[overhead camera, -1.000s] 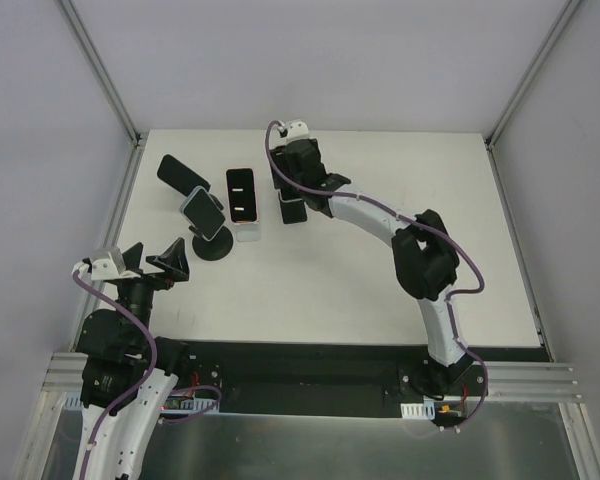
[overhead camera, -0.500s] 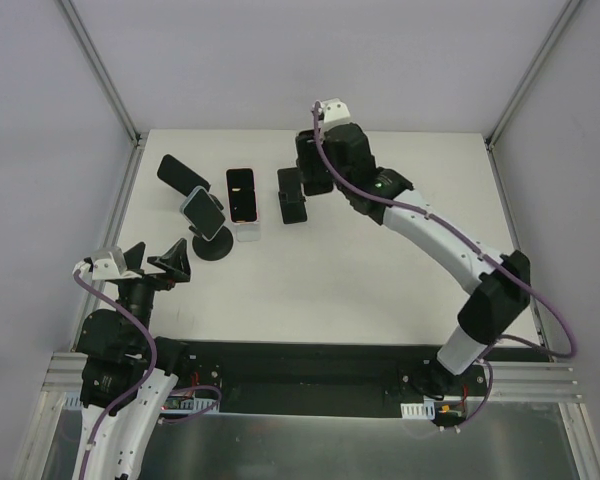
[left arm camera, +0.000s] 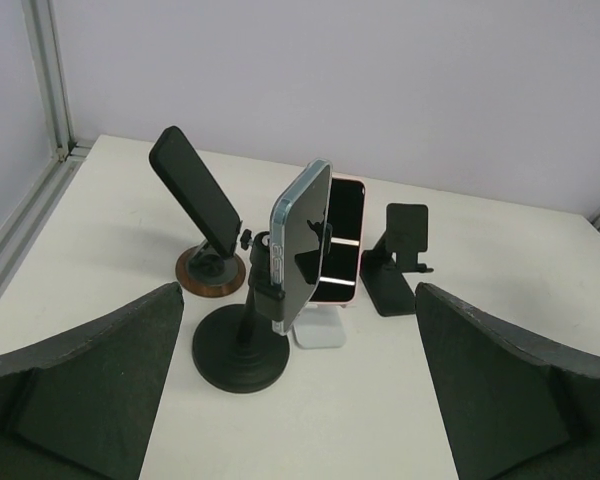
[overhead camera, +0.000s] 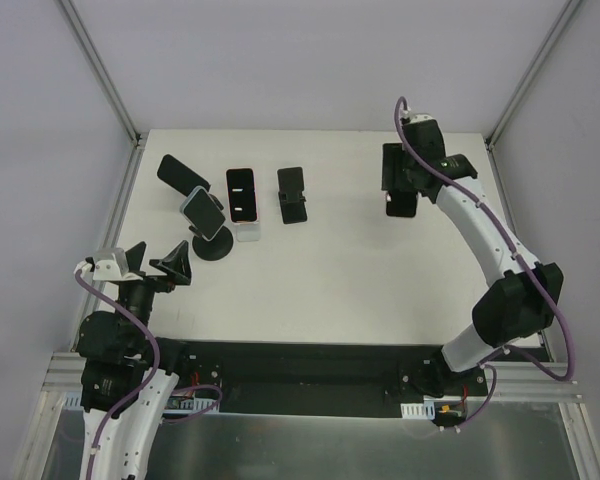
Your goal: Remove the phone from the phone stand
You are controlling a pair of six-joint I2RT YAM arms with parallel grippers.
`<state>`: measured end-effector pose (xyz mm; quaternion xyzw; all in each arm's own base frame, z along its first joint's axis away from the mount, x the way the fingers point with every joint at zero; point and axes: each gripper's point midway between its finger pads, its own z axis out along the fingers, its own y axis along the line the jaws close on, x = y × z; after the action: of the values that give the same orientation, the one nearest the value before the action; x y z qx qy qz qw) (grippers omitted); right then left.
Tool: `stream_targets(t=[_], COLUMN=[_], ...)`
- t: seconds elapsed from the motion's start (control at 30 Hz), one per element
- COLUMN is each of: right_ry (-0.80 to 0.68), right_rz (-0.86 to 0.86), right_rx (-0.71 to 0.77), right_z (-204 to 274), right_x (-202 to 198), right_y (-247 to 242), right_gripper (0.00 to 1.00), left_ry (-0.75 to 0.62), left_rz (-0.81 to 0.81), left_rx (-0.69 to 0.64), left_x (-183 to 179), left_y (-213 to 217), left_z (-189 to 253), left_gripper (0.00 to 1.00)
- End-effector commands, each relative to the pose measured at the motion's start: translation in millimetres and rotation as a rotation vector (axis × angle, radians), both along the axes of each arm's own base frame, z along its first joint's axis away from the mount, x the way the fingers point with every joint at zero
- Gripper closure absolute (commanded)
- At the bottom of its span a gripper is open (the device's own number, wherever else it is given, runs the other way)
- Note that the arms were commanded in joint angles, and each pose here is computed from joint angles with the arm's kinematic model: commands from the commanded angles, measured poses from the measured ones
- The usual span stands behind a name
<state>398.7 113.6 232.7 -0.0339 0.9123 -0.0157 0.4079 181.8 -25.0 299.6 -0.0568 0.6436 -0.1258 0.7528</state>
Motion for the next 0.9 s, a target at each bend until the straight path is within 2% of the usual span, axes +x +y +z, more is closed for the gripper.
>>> stream_targets(t=[0.0,0.2,0.23,0.3,0.33,0.37,0.43,0.67,0.87], right_ry=[0.019,0.072,0.114,0.105,0.15,0.138,0.188,0.251,0.305], right_rz=[-0.084,-0.053,-0.045,-0.05,-0.029,-0.037,-0.007,0.058,0.01], right_rx=[0.004,-0.066,-0.078,-0.093,-0.1,-0.095,-0.098,-0.152,-0.186], right_z=[-10,-37,-53,-43,-61,-49,-68,-101,-126], right_x=[22,74,83,101,108,116,125,134,131], right_y=[-40,-87,-93,-114,-119,-132,-141,-186,-230], right_gripper=[0.83,0.84,0.84,0.83,0.83,0.84,0.83,0.83,0.82], left_ry=[-0.088,-0.048,-0.047,-0.048,-0.045,-0.045,-0.014,0.054,0.094], left_rz=[-0.002,-0.026,-0.03,-0.033,-0.037,-0.036,-0.033,-0.006,-0.034], left_rx=[0.003,0.025,0.027,0.03,0.032,0.037,0.044,0.071,0.089], left_x=[-16,-9,-9,-9,-9,-9,-3,11,18], left_y=[3,-3,-4,-4,-5,-5,-5,-2,-8], left_z=[21,15,14,14,13,13,8,-4,-11], left_gripper=[0.01,0.01,0.01,0.01,0.01,0.01,0.01,0.01,0.01])
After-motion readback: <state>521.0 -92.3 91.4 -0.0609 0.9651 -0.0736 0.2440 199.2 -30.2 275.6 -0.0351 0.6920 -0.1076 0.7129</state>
